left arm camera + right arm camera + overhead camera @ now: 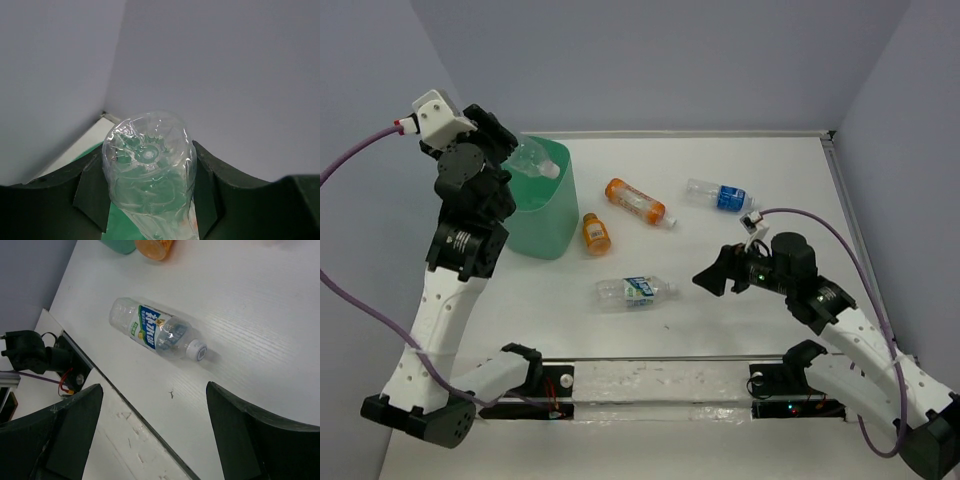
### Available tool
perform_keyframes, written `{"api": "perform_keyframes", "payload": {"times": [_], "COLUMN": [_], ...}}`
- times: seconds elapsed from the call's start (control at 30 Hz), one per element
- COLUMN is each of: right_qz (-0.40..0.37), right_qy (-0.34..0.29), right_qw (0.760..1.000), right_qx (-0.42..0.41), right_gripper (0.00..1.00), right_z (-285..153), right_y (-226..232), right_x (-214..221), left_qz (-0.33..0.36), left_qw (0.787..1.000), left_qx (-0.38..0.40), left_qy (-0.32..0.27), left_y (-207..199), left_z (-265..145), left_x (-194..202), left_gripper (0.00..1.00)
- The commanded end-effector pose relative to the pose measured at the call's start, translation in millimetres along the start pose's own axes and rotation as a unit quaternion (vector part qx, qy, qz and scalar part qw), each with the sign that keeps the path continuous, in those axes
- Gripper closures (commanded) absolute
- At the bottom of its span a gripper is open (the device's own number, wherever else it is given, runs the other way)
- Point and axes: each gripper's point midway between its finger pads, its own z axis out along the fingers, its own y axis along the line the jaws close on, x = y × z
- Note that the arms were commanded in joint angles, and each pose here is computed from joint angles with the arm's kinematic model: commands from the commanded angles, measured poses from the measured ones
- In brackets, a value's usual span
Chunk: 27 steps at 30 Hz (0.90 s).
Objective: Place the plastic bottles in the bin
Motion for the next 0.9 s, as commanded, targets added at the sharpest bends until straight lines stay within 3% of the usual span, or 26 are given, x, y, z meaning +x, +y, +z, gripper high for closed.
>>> {"api": "perform_keyframes", "payload": {"times": [0.0,0.2,0.3,0.4,0.43,0.5,0.53,0.73,0.87], "right_qz": [-0.032,-0.030,-0.038,-0.046,-0.051,-0.055,-0.064,-0.100,-0.127], "right_qy": [-0.033,-0.031,-0.026,-0.020,-0.021,-0.017,-0.015,0.026,0.058], "right_qw": [0.999,0.998,0.997,0.995,0.994,0.993,0.993,0.988,0.985], "right_qx": [-0.001,0.045,0.067,0.087,0.095,0.100,0.101,0.114,0.102], "right_gripper": [0.11,0.12,0.12,0.14,0.16,0.17,0.19,0.34,0.36], "right_z": [5.3,15.4,22.4,30.7,34.6,39.4,41.5,66.0,89.9], "right_y": [2.6,-14.4,-22.0,-27.8,-30.1,-31.5,-31.7,-38.4,-38.0], "right_x": [-17.8,-18.3,-25.0,-34.0,-40.1,-44.7,-47.4,-61.3,-72.5], "left_qz": [0.075,0.100,0.112,0.117,0.113,0.107,0.102,0.052,0.016], "left_qw": [0.991,0.986,0.983,0.983,0.984,0.987,0.988,0.998,0.995], "left_qx": [-0.106,-0.135,-0.146,-0.144,-0.135,-0.123,-0.116,-0.014,0.075], "left_qy": [-0.016,-0.005,0.002,0.007,0.009,0.007,0.006,0.027,0.066], "left_y": [36.0,50.7,57.3,58.2,56.5,53.4,51.2,20.7,-4.6], "left_z": [32.3,51.9,55.3,55.7,54.9,51.0,49.3,26.1,0.6], "left_x": [12.0,43.8,59.5,66.5,66.3,60.7,57.4,39.5,44.5], "left_gripper": [0.84,0.77,0.65,0.43,0.26,0.06,0.02,0.01,0.01]}}
